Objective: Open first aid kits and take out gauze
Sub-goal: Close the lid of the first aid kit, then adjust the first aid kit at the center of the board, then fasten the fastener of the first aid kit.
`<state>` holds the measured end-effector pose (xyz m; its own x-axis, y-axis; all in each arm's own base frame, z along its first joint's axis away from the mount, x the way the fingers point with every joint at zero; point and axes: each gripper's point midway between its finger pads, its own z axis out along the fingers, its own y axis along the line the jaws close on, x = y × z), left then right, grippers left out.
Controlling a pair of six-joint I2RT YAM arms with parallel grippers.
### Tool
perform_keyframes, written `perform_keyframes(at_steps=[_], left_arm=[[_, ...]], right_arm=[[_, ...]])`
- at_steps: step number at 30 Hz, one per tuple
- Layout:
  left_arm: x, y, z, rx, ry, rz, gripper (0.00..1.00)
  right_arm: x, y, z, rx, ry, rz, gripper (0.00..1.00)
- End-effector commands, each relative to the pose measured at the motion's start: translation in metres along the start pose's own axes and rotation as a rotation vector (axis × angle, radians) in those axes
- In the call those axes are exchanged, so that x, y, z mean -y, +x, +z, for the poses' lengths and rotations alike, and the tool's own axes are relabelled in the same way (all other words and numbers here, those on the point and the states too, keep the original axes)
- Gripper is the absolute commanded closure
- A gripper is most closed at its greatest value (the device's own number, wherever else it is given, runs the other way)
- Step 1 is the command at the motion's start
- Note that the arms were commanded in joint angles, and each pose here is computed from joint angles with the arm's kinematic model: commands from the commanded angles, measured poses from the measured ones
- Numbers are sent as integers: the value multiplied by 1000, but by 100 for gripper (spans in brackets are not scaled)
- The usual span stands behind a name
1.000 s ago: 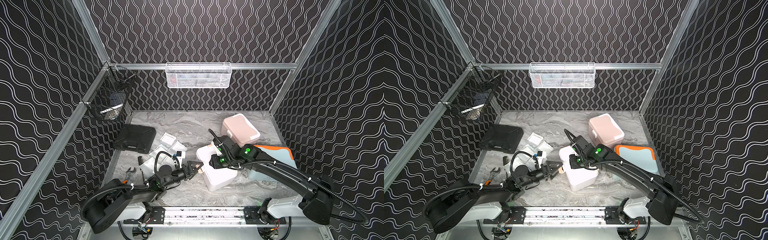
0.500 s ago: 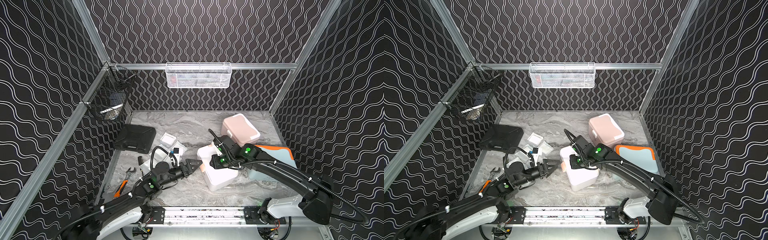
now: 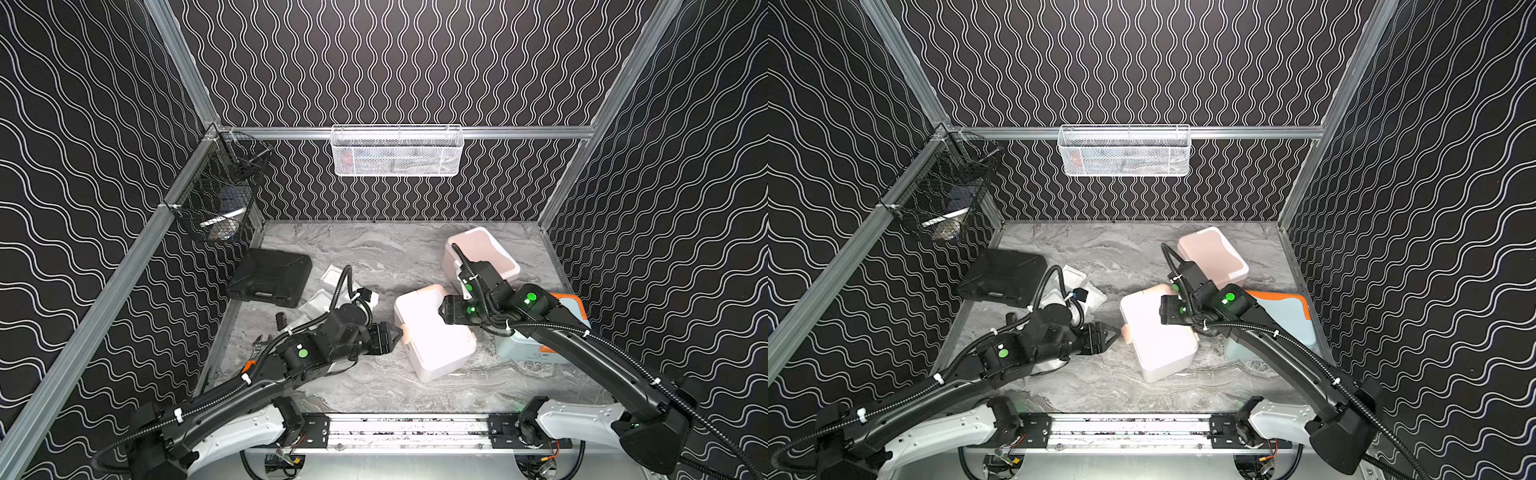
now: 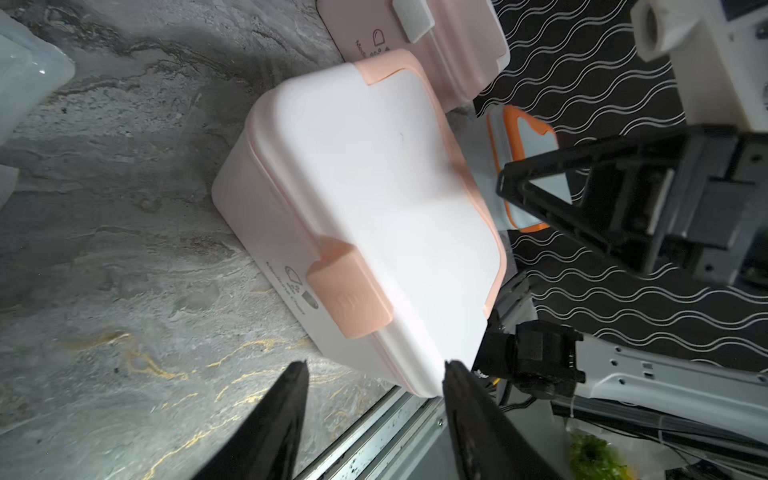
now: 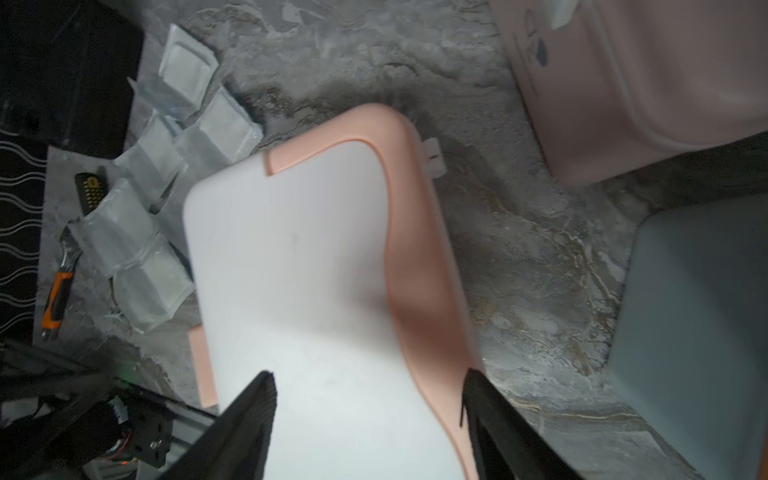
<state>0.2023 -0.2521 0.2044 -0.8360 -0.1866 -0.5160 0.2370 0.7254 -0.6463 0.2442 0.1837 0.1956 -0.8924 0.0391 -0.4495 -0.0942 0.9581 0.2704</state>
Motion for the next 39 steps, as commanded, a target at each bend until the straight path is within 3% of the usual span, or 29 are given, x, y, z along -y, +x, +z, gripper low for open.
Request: perform_keyframes(at_steps=[1,4,9,15,22,29,39], left_arm=[[-9,1,1,-12,-97,91,52],[-6,1,5,-24,-106,107,57],[-6,1,8,-27,-111,111,57],[-7,-2,6,-14,-123,118,56],[-8,-4,8,-25,-151,142,57],[-16,-6,12,-45,-223,180,68],[-26,2,28,-71,-249,184,71]], right_arm=[[9,12,10,-57,-27,14,30],[9,23,16,-106,-50,16,33],[-9,50,15,-179,-188,42,33],[-13,69,5,-196,-241,72,30],[8,54,-10,-122,-112,60,27],[3,43,-14,-107,-106,28,27],[3,55,0,-146,-124,29,27]])
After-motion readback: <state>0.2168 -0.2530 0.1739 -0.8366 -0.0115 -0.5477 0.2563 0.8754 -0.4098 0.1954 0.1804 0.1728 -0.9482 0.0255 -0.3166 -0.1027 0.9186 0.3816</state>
